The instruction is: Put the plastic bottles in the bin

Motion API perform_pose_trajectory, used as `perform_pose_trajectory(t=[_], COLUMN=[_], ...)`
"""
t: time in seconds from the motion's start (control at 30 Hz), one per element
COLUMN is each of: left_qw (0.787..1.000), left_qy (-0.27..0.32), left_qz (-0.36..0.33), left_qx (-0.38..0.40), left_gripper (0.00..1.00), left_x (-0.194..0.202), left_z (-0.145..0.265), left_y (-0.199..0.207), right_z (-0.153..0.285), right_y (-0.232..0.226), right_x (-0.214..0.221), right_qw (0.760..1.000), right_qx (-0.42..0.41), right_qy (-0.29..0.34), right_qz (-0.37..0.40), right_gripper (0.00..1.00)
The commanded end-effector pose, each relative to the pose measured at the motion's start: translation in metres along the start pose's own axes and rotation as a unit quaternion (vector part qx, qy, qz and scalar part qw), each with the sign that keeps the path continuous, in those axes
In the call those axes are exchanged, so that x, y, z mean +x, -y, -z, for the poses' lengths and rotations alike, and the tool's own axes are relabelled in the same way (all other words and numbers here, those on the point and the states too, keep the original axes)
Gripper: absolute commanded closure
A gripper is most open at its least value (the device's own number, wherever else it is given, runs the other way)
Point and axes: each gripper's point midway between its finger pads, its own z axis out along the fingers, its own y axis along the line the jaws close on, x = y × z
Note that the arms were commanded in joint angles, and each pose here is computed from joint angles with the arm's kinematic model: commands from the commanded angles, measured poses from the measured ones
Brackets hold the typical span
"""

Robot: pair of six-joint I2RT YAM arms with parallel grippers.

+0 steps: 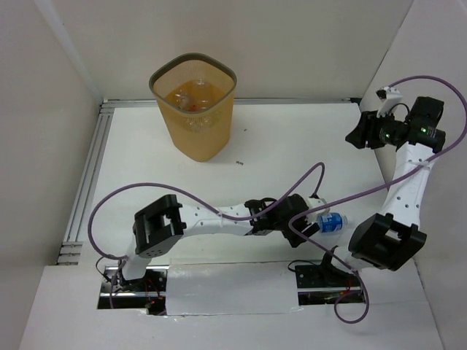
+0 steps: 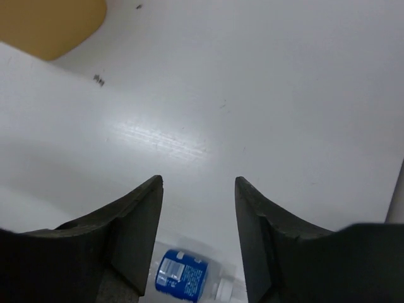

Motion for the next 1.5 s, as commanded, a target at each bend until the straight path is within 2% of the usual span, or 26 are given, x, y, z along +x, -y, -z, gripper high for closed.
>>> perform_pose_trajectory(t=[0.0,0.27,0.37,0.47,0.63,0.7,0.73,0.8,1.07,1.27,1.47], left_qw=[0.999,0.998,0.997,0.998,0.997,0.996,0.995,0.995,0.985,0.981,0.968], left_qy=[0.007,-0.009,-0.035,-0.025,-0.014,0.007,-0.002,0.022,0.063,0.050,0.063], left_qz=[-0.046,-0.062,-0.066,-0.060,-0.045,-0.040,-0.041,-0.039,-0.119,-0.181,-0.236], left_qx=[0.004,-0.005,-0.008,-0.011,-0.064,-0.082,-0.088,-0.089,-0.109,-0.058,-0.052], left_gripper=[0.25,0.26,0.26,0.26,0.26,0.20,0.20,0.17,0.07,0.05,0.02], left_x=[-0.012,-0.009,0.005,0.001,0.002,-0.008,0.001,-0.012,-0.048,-0.040,-0.045], left_z=[-0.010,-0.051,-0.064,-0.065,-0.055,-0.042,-0.043,-0.030,-0.018,-0.043,-0.054], left_y=[0.001,-0.003,-0.006,-0.007,-0.024,-0.029,-0.033,-0.032,-0.040,-0.027,-0.028], right_z=[0.030,0.039,0.039,0.043,0.039,0.035,0.035,0.035,0.032,0.031,0.031], right_y=[-0.031,-0.030,-0.032,-0.034,-0.032,-0.030,-0.030,-0.028,-0.030,-0.029,-0.029], right_x=[0.001,0.012,0.013,0.008,0.018,0.034,0.034,0.042,0.055,0.055,0.055], right_qw=[0.998,0.998,0.998,0.998,0.998,0.998,0.997,0.997,0.996,0.996,0.996], right_qx=[-0.041,-0.062,-0.068,-0.062,-0.061,-0.063,-0.063,-0.064,-0.077,-0.079,-0.081], right_qy=[0.018,0.011,0.010,0.019,0.011,-0.010,-0.010,-0.016,-0.033,-0.035,-0.037], right_qz=[0.047,0.006,0.012,0.024,0.028,0.027,0.034,0.032,0.026,0.033,0.029], right_gripper=[0.41,0.36,0.36,0.36,0.35,0.31,0.31,0.31,0.30,0.28,0.28])
